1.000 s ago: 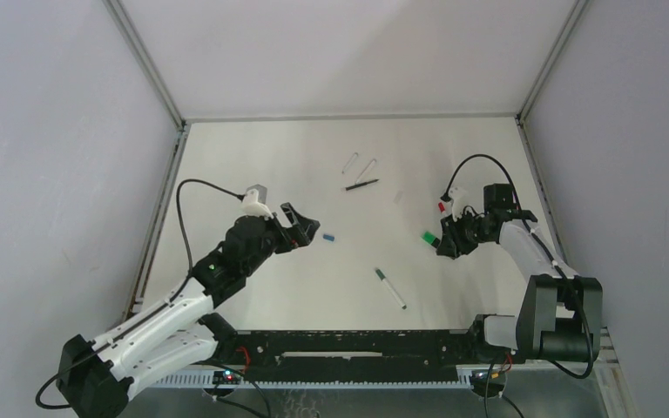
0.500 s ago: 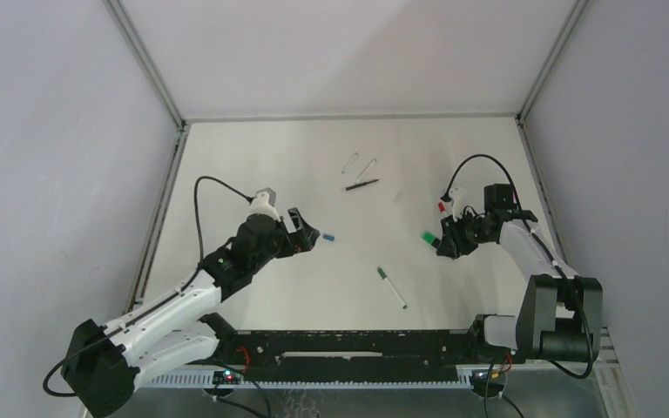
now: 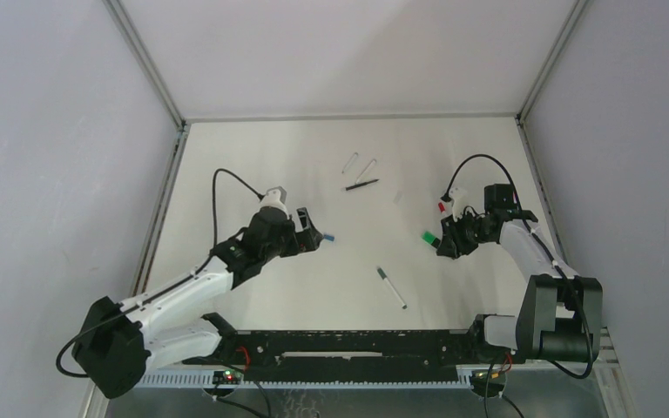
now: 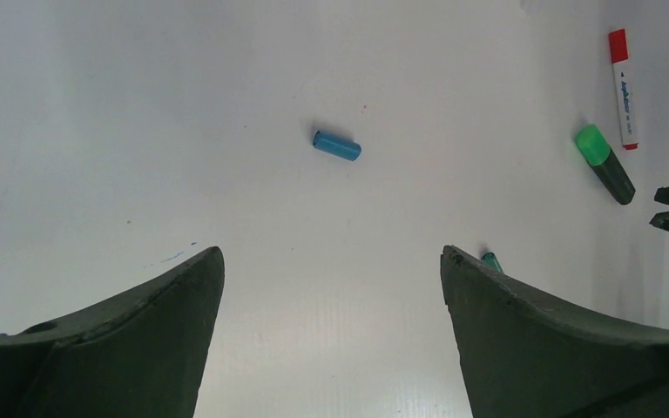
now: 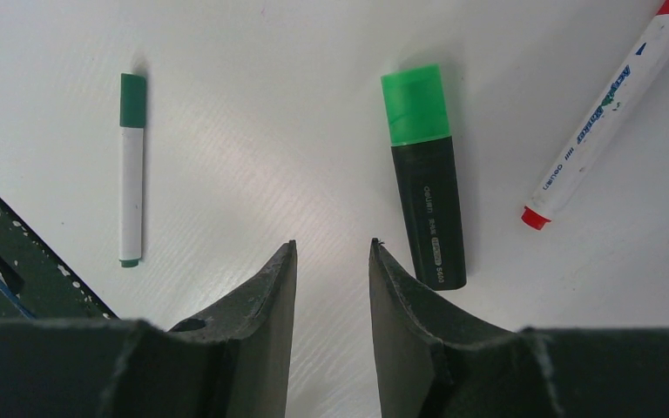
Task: Insert the pens into the pen caps
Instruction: Pick up the pen from the center of the board.
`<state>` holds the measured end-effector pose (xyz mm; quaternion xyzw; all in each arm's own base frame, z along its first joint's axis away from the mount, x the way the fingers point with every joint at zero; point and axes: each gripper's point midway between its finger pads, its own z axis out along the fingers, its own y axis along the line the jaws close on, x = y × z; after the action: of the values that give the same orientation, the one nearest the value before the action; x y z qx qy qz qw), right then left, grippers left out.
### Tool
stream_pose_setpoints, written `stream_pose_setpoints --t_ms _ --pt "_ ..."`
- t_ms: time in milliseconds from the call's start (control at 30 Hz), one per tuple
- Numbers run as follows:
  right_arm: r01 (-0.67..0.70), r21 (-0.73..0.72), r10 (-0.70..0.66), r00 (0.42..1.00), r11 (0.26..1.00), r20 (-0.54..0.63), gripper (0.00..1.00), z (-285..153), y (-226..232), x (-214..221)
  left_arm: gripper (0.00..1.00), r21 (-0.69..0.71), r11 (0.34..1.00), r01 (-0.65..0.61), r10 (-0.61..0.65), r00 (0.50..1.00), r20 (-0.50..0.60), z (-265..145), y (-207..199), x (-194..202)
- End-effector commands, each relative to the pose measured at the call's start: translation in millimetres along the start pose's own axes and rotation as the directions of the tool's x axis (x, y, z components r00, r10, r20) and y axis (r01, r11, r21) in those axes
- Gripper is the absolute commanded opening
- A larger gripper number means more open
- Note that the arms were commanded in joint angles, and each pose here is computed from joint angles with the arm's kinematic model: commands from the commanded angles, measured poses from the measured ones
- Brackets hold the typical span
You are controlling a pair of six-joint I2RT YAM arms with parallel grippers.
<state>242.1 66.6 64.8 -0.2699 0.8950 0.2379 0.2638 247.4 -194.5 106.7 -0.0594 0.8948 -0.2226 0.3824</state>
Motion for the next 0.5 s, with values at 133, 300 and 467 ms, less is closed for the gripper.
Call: stream_pose_setpoints --t_ms 133,300,467 --pt "0.037 0.005 -0.037 0.999 0.999 0.037 0.42 -6.8 0.1 -9.9 0.96 0.03 0.999 -0.044 0.045 0.999 -0.007 10.4 -25.5 -29.4" --pt "0.034 0.013 -0.035 0.998 0.999 0.046 0.42 -9.5 -1.5 -10.8 0.92 0.02 0.997 -0.072 0.073 0.995 -0.062 25.3 -31.2 -37.3" --pt "0.03 0.013 -0.03 0.998 0.999 0.053 0.42 -11.0 -2.4 -11.1 0.82 0.003 0.997 -0.079 0.078 0.985 -0.155 46.1 -35.3 -42.8"
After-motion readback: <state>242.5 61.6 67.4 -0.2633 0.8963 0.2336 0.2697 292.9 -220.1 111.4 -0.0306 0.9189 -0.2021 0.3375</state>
